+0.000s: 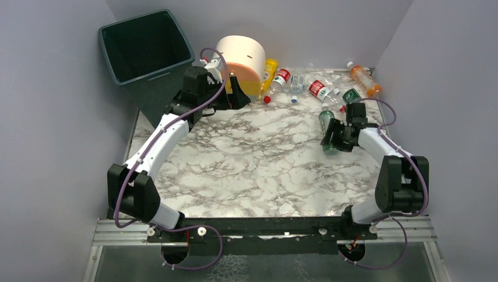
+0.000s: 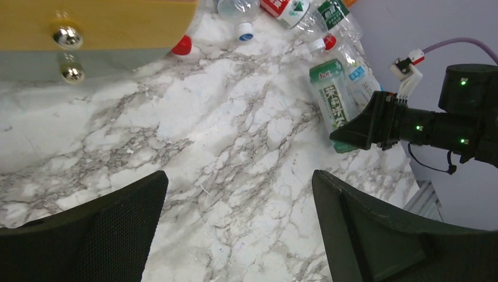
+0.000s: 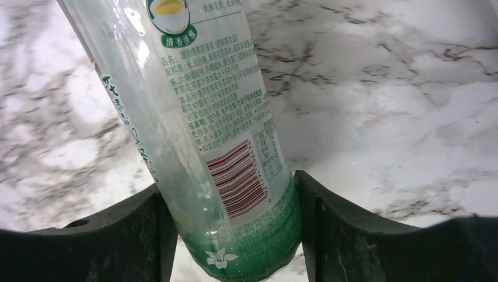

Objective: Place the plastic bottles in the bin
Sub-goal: Pick up the plastic bottle at the center of the board, then place the plastic bottle in the trash bin.

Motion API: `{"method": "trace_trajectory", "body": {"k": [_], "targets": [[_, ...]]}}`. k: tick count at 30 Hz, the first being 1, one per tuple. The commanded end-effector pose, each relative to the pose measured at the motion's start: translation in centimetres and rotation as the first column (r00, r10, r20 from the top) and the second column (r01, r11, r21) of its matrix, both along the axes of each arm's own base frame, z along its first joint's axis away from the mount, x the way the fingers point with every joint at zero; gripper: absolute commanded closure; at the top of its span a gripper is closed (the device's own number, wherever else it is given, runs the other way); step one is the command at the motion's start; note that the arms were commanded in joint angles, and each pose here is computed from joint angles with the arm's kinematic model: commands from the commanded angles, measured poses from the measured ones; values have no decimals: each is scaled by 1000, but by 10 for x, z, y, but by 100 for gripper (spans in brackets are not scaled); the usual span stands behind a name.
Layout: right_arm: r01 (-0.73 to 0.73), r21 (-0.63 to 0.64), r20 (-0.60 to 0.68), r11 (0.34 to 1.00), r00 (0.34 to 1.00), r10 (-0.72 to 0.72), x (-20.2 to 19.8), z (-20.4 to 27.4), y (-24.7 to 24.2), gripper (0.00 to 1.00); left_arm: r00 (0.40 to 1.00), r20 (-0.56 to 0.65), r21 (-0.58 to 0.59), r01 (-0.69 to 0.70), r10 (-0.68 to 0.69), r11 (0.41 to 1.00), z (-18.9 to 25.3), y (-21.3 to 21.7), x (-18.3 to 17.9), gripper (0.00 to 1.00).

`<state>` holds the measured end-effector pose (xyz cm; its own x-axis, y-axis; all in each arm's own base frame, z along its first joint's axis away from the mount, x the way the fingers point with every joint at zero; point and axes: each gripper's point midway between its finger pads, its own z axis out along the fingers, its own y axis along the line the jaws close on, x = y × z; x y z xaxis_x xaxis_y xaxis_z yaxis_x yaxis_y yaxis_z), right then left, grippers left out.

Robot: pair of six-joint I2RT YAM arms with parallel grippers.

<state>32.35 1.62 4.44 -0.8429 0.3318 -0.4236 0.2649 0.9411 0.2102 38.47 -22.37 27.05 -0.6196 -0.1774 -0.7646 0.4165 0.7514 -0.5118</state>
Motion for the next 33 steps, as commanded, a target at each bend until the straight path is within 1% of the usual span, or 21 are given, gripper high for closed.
{"method": "trace_trajectory", "body": {"k": [1,5,11,18,26,33], "targets": [[-98,107,148,989,986,81,13,39,33,48,993,-20,-141,110,-113,984,5,-24,-16,1],[-186,186,219,965,965,144,16,63,62,48,986,-29,-244,153,-165,958,3,-36,-22,1],[-337,242,310,910,916,257,15,99,117,47,987,-21,-292,147,-160,945,4,-39,-23,1],[-461,292,390,838,857,336,13,138,177,47,990,-26,-298,128,-142,946,0,-43,-22,1],[-537,331,434,776,817,380,10,158,225,47,990,-26,-289,125,-138,949,-2,-52,-24,1],[-588,332,456,737,784,420,5,170,259,47,992,-17,-287,115,-126,951,0,-56,-23,1]]}}
